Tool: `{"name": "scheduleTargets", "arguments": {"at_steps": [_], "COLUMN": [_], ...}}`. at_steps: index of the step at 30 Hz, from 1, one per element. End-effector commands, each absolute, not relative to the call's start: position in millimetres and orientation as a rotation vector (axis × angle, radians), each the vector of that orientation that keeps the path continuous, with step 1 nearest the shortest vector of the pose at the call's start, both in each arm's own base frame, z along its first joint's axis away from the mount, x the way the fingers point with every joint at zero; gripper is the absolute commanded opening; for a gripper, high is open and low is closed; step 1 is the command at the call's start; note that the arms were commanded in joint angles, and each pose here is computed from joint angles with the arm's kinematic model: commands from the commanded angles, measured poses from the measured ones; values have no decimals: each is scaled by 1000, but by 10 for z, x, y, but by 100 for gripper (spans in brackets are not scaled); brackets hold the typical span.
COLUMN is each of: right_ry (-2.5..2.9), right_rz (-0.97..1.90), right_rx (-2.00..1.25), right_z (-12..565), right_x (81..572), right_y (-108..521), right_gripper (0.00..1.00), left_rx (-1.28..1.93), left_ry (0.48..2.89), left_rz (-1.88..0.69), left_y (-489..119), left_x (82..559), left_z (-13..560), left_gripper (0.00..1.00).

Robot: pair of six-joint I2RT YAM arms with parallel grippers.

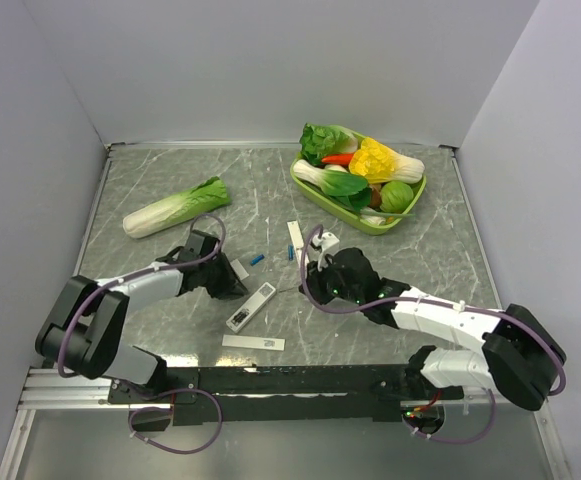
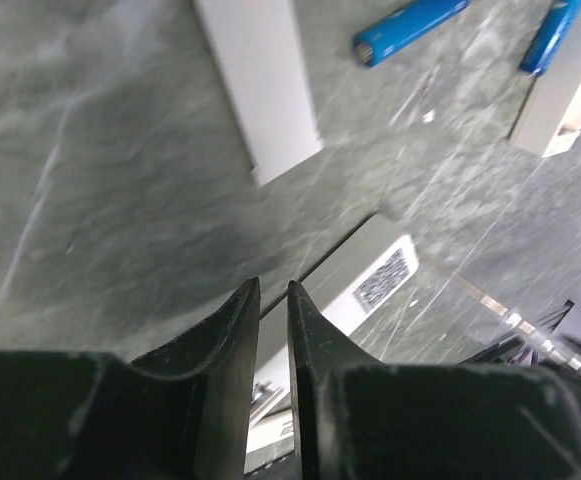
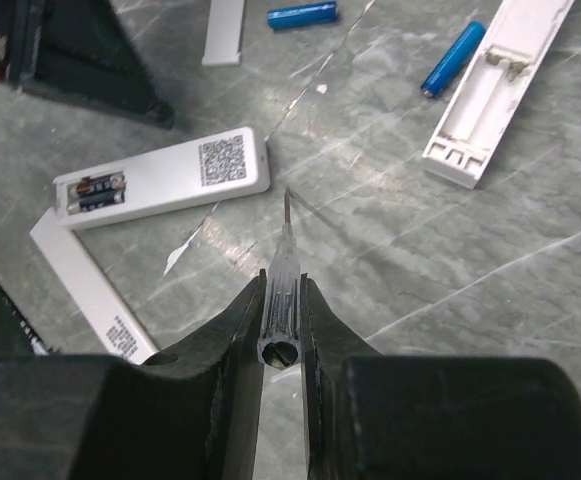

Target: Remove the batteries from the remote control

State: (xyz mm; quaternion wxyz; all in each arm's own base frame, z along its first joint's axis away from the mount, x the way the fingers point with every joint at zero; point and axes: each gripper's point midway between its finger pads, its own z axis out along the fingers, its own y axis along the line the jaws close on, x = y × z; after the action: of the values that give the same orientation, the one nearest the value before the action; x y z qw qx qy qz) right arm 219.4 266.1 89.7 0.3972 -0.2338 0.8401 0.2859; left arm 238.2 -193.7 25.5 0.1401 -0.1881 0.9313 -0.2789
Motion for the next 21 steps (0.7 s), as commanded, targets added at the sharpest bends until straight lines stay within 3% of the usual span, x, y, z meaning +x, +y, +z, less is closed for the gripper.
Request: {"name": "scheduleTargets", "arguments": {"at_steps": [1, 7, 14, 20, 21], "right_ry": [2110, 2133, 2047, 2027, 2027], "right_rz": [839, 951, 1106, 1086, 1064], "right_rx": [-624, -677, -691, -651, -637], "right_z": [1106, 1119, 1293, 1316, 1319], "right_x": [2028, 1838, 1659, 1646, 1671], "right_y": [2730, 2863, 3144, 3099, 3067], "right_gripper": [0, 0, 0, 0, 0], "left_rx": [-467, -416, -658, -682, -701], "left_ry": [2663, 2685, 2623, 2640, 2645], "left_rz": [-826, -859, -457, -359, -414], "left_y": [-2015, -2086, -1490, -1232, -1286], "left_x": [2525, 2554, 2662, 2344, 2288], "left_z": [365, 387, 556, 662, 660], "left_gripper": [23, 21, 27, 10, 1]}}
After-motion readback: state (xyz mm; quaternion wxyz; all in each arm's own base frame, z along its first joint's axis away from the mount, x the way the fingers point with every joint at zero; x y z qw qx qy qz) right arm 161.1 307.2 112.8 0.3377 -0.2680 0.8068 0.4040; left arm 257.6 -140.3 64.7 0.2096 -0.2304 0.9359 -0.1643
